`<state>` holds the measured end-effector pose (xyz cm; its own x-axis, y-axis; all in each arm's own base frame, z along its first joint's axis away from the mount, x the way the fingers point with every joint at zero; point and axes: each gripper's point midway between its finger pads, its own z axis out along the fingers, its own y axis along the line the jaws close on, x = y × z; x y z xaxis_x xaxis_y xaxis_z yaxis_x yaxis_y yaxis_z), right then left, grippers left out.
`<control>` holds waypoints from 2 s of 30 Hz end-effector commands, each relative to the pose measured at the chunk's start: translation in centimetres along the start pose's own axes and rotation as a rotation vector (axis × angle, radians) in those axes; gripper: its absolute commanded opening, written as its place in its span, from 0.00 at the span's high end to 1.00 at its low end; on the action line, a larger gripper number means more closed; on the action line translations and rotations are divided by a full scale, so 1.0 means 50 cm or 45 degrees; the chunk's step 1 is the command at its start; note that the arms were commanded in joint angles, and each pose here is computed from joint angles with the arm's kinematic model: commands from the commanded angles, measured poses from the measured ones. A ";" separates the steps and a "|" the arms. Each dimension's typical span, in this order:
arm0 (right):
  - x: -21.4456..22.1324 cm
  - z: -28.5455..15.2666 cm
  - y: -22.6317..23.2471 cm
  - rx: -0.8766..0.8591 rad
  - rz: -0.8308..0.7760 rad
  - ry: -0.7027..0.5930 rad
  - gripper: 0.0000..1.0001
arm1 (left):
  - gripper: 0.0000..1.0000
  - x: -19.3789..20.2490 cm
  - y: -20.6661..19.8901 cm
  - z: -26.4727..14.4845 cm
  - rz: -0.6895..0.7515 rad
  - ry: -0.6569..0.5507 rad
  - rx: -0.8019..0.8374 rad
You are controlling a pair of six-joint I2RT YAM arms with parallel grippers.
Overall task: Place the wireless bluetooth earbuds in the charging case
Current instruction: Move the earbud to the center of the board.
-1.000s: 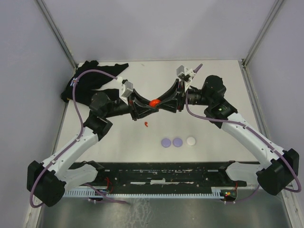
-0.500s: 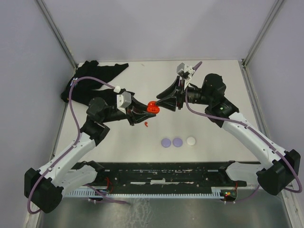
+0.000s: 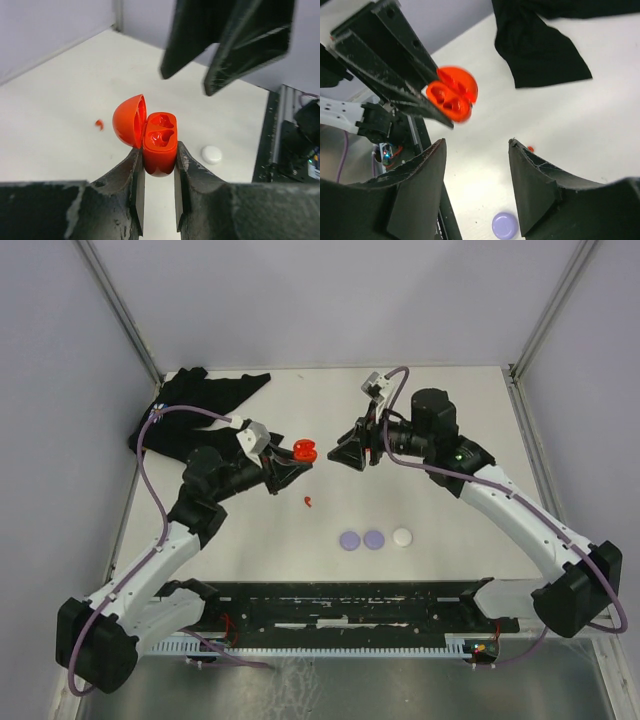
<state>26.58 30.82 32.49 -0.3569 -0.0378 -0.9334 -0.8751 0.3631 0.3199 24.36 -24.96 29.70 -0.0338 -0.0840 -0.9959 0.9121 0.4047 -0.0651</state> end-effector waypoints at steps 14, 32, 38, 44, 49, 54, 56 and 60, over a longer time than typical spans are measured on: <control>0.365 0.148 -0.139 0.422 0.146 0.559 0.40 | 0.97 0.128 0.205 -0.166 -0.215 0.173 -0.848; 0.487 0.273 -0.202 0.660 0.085 0.770 0.49 | 0.97 0.116 0.193 -0.232 -0.025 0.135 -0.959; 0.500 0.284 -0.214 0.686 0.047 0.807 0.51 | 0.97 0.114 0.189 -0.227 -0.032 0.116 -0.941; 0.520 0.284 -0.220 0.697 0.022 0.876 0.56 | 0.97 0.114 0.185 -0.222 -0.030 0.115 -0.925; 0.536 0.262 -0.230 0.736 -0.030 0.966 0.66 | 0.97 0.112 0.182 -0.219 -0.037 0.104 -0.913; 0.535 0.221 -0.238 0.772 -0.089 1.045 0.76 | 0.97 0.114 0.178 -0.212 -0.055 0.094 -0.890; 0.533 0.199 -0.242 0.784 -0.095 1.074 0.78 | 0.97 0.114 0.177 -0.210 -0.061 0.090 -0.882; 0.524 0.140 -0.258 0.818 -0.069 1.127 0.79 | 0.97 0.116 0.173 -0.205 -0.069 0.084 -0.859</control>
<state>31.23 36.14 1.87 -0.6331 -0.5946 -0.4956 -0.6677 0.7434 -0.0390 27.71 -11.91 21.11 -0.1837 -0.0562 -0.9814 0.4149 0.9006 -0.1292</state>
